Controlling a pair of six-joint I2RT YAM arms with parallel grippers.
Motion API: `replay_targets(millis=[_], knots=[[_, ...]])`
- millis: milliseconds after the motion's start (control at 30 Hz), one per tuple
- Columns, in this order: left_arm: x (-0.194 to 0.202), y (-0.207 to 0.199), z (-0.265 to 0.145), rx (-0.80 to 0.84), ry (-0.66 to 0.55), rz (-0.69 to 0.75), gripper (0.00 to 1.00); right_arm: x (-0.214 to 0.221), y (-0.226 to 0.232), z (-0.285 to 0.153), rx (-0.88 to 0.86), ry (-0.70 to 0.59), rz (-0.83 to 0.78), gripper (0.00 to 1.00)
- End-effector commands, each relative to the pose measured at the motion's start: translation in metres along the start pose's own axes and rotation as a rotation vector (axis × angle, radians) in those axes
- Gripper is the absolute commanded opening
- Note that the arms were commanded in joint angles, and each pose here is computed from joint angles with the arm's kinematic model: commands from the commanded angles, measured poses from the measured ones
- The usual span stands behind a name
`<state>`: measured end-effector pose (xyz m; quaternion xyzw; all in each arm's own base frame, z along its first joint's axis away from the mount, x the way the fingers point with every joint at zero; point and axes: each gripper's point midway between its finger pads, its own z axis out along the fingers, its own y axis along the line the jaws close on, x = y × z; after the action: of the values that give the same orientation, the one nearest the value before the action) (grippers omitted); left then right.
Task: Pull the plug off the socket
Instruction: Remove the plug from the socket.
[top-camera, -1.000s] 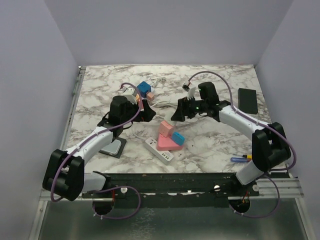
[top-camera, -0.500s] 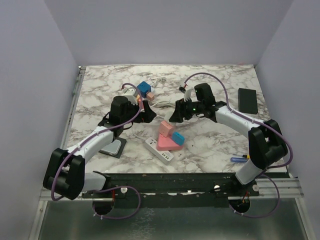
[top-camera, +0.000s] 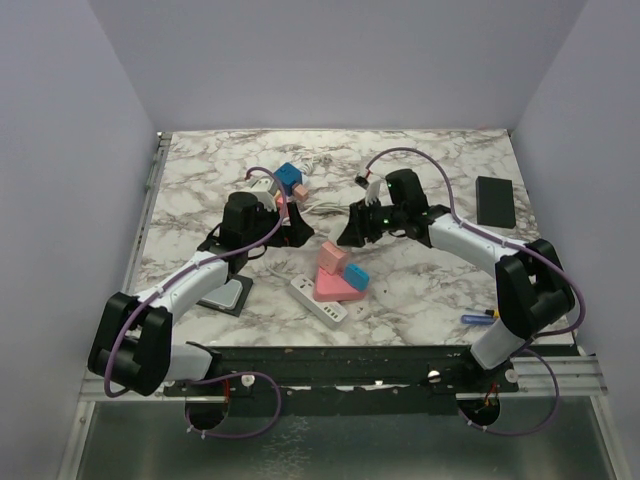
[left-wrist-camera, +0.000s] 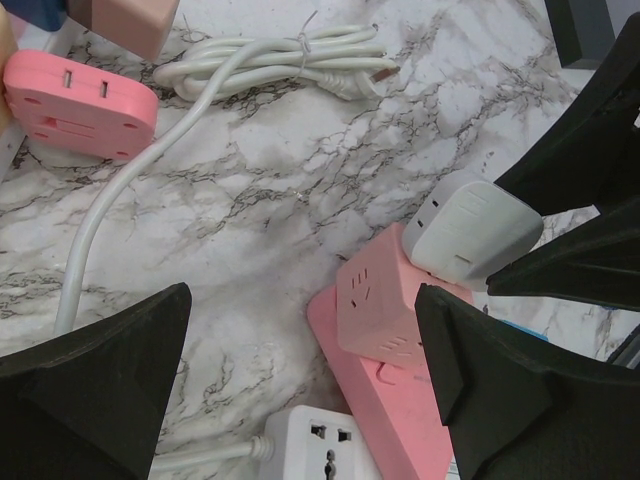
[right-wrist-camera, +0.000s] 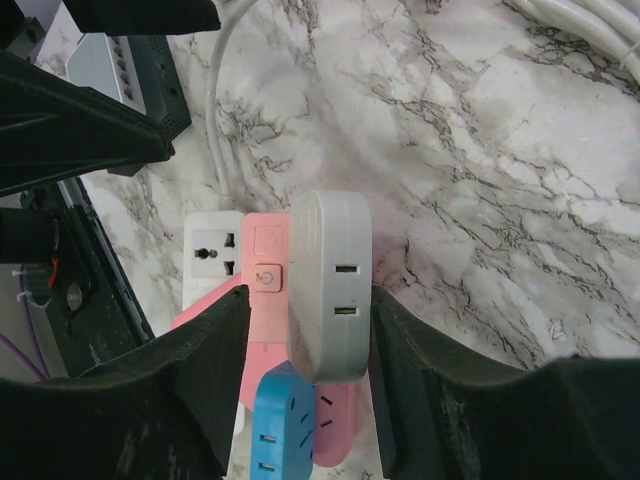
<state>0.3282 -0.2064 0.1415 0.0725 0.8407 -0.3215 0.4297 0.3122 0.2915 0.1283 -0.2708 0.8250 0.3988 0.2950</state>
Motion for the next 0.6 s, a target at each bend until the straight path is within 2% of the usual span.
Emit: replay_targets(millis=[0, 167, 567], knots=[[-0.003, -0.005, 0.002, 0.028, 0.005, -0.006, 0.99, 0.003, 0.006, 0.003, 0.012, -0.005, -0.018, 0.54], [-0.001, -0.005, 0.003, 0.034, 0.015, -0.010, 0.99, 0.005, 0.006, 0.003, 0.037, -0.003, -0.018, 0.52], [0.000, -0.005, 0.003, 0.037, 0.020, -0.010, 0.99, 0.000, -0.005, 0.005, 0.089, -0.012, -0.012, 0.41]])
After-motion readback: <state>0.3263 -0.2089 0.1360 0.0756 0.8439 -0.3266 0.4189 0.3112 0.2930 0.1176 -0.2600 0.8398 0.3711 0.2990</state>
